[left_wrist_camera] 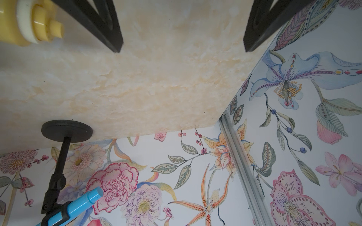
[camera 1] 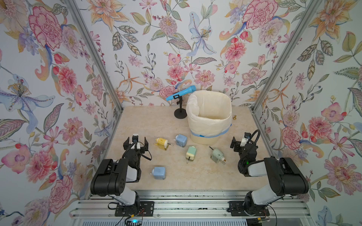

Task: Take out the pencil sharpener tray and clean the shavings
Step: Pick up the pencil sharpener from the center of the board.

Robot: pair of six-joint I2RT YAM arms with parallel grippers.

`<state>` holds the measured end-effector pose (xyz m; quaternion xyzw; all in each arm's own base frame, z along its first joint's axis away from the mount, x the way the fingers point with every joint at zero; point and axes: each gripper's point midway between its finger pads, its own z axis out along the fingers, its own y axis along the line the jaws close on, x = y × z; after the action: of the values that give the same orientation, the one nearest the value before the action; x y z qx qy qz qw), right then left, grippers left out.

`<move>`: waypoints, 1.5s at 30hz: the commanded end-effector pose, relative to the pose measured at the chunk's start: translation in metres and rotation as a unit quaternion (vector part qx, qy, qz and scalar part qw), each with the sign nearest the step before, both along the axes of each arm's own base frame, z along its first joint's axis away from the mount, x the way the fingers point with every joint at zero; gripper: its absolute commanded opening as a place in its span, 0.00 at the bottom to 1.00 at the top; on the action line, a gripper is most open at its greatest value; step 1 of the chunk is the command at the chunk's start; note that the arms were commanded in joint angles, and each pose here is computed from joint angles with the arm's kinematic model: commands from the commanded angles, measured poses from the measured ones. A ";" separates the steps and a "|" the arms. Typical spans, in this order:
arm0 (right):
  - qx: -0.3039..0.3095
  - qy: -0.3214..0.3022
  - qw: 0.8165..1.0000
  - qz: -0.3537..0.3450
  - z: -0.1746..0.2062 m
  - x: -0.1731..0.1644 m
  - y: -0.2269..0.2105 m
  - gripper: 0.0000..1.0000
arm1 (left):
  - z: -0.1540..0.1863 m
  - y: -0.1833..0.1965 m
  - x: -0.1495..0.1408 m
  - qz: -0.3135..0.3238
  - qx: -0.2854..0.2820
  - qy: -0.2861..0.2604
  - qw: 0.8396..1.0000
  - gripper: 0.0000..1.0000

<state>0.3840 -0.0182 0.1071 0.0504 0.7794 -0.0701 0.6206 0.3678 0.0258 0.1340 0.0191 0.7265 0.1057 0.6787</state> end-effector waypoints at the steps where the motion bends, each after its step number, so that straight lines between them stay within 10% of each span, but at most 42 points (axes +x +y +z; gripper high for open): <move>1: -0.004 -0.003 1.000 0.006 0.002 -0.002 0.002 1.00 | 0.013 0.005 0.001 0.012 -0.004 -0.021 1.000 1.00; 15: -0.027 0.042 0.999 0.014 0.043 0.015 0.015 1.00 | 0.082 0.000 0.028 0.001 -0.051 0.025 0.998 1.00; 20: 0.034 -0.017 0.979 0.201 0.122 -0.010 0.106 1.00 | 0.134 -0.019 0.006 -0.039 -0.113 0.003 0.993 1.00; 24: 0.071 -0.063 0.911 0.401 0.163 -0.071 0.197 1.00 | 0.145 -0.026 -0.018 -0.054 -0.150 0.009 0.987 1.00; 31: 0.083 -0.003 0.709 0.700 0.157 -0.206 0.335 1.00 | 0.114 -0.012 -0.034 0.006 -0.194 0.068 0.979 1.00; 39: 0.019 0.060 0.618 0.784 0.092 -0.259 0.430 1.00 | 0.089 -0.025 -0.014 -0.015 -0.232 0.116 0.966 1.00; 45: 0.007 0.096 0.600 0.795 0.042 -0.253 0.475 0.98 | 0.080 -0.021 -0.003 -0.011 -0.239 0.135 0.961 1.00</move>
<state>0.1246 0.4446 0.1529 -0.5820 0.5845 0.4515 0.3403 0.3618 0.0080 0.1975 -0.1198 0.8264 -0.0599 0.5469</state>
